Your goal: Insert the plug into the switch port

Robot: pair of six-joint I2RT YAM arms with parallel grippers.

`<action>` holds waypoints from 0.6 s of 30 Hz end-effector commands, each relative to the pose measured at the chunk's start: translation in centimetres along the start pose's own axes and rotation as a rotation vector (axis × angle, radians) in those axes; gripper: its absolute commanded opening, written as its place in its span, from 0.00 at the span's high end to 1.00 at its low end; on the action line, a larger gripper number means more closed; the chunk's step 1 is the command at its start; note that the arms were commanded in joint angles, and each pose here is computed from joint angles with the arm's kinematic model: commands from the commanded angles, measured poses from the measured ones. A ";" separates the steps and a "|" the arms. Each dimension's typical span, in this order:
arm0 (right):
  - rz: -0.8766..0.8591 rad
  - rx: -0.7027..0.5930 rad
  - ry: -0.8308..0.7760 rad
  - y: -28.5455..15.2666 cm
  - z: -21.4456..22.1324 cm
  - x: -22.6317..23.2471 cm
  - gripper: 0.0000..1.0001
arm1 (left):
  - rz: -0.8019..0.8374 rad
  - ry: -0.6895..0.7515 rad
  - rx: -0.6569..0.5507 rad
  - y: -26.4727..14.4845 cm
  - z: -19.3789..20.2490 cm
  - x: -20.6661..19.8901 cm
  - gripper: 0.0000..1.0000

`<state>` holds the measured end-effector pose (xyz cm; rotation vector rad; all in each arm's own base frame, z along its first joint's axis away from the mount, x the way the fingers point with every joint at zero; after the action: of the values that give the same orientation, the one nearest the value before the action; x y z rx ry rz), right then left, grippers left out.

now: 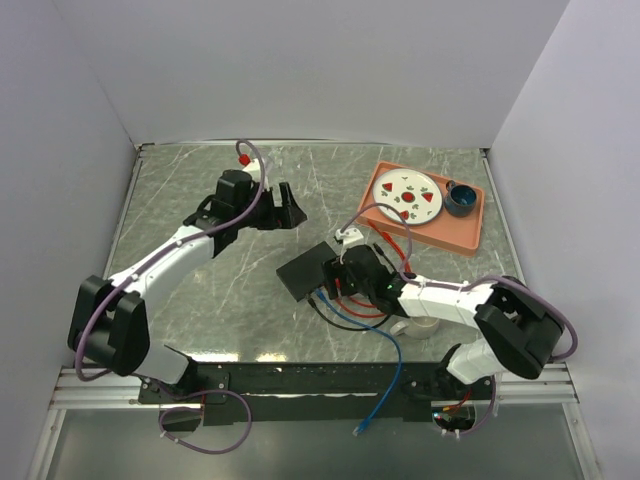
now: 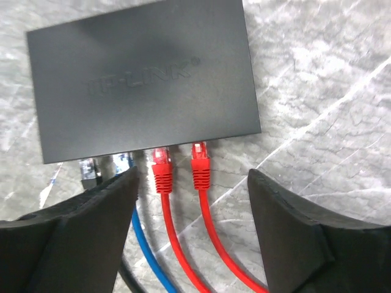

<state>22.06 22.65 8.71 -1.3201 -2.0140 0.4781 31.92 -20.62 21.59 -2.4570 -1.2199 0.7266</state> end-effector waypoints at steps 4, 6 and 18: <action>-0.096 -0.172 0.005 -2.8 -5.6 3.0 0.05 | -0.012 0.056 -0.133 -3.2 -2.8 -0.6 0.03; -0.107 -0.189 0.005 -3.4 -6.4 3.3 0.05 | -0.010 0.072 -0.164 -4.0 -3.3 -0.7 0.03; -0.184 -0.345 0.029 -9.8 -11.2 4.6 0.01 | -0.039 0.121 -0.369 -9.9 -7.3 -2.4 0.03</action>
<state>22.57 22.78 20.63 -1.2922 -2.1998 0.1329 29.10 -18.23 29.38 -2.6427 -1.3387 0.4894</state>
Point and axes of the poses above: each gripper's point midway between its finger pads, its own y axis out along the fingers, its own x axis along the line the jaws close on, z = x × y, the point moved 6 cm from there along -y, back along the fingers, and after that the axes turned 15 degrees about y, right-handed, at the moved point
